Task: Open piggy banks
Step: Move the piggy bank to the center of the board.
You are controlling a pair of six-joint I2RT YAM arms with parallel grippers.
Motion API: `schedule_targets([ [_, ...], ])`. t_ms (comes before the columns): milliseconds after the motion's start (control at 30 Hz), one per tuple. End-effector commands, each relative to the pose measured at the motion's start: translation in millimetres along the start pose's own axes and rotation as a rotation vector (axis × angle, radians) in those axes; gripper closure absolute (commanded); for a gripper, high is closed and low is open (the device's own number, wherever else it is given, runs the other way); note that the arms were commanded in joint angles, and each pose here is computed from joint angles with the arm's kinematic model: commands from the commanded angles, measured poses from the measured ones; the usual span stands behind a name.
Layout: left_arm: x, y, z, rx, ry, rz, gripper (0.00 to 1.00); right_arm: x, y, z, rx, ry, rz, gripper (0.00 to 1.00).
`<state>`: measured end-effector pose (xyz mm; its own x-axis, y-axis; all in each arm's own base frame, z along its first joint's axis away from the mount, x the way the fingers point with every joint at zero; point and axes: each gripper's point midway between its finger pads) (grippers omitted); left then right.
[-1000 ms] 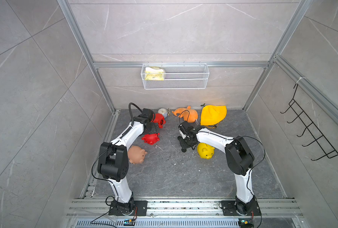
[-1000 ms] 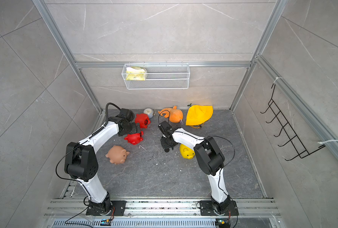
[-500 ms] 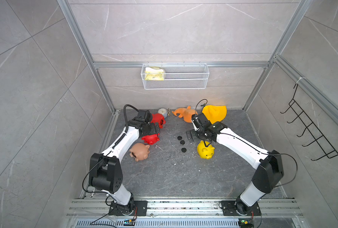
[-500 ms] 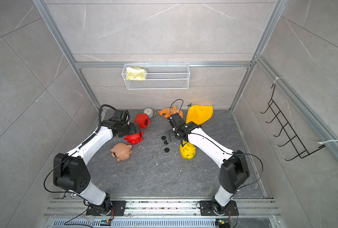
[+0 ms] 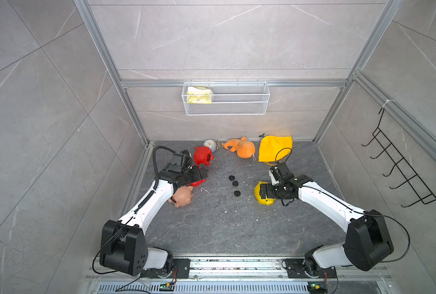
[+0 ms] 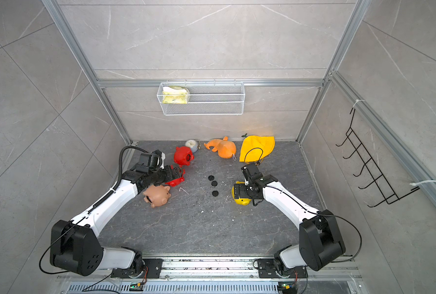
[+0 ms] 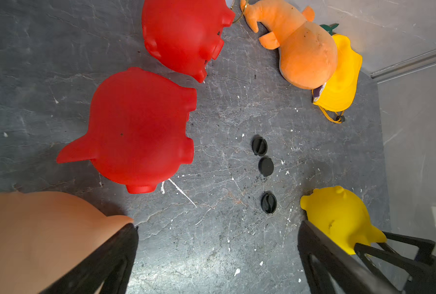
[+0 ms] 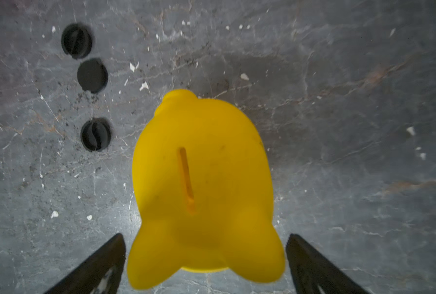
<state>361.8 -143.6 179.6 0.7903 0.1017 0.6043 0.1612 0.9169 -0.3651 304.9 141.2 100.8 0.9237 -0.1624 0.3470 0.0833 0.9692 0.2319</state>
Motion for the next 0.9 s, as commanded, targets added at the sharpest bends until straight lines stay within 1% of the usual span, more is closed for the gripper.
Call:
schedule_targets([
  [0,7.9,-16.0,5.8,-0.077,-0.046,0.012,0.0,0.2,22.6,-4.2,0.128,-0.001,0.002,0.0],
  [100,5.1,-18.3,4.1,-0.093,-0.046,0.019,0.0,-5.8,30.1,-12.0,0.179,0.021,0.012,0.0],
  [200,4.1,-20.3,3.3,-0.101,-0.045,0.02,0.0,-5.4,32.5,-15.2,0.194,0.013,0.017,0.01],
  [367,3.4,-25.4,2.1,-0.114,-0.044,0.02,0.0,-2.9,60.0,4.0,0.317,-0.009,0.056,0.0],
  [433,2.8,-26.9,1.9,-0.115,-0.043,0.02,0.0,3.8,59.1,13.3,0.309,-0.049,0.063,0.01],
  [500,1.8,-27.8,1.4,-0.114,-0.041,0.021,0.0,15.5,49.2,18.9,0.241,-0.106,0.085,0.0],
  [567,0.4,-28.8,0.3,-0.114,-0.038,0.021,0.0,27.8,42.8,19.0,0.189,-0.132,0.111,0.0],
  [733,-1.1,-32.3,-1.4,-0.116,-0.034,0.02,0.0,53.9,58.6,0.7,0.198,-0.111,0.147,0.0],
  [867,-6.1,-34.9,-2.9,-0.111,-0.027,0.014,0.0,64.5,61.1,-23.9,0.16,-0.081,0.154,0.0],
])
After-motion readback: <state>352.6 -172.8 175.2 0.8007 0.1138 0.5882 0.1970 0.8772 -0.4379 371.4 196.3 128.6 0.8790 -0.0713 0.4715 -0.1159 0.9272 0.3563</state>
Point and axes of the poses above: each gripper's point midway between its finger pads, its own z axis back along the fingers, its own y axis along the line the jaws close on, x = y × z, and after that the axes turned 11 degrees about -z, right-handed
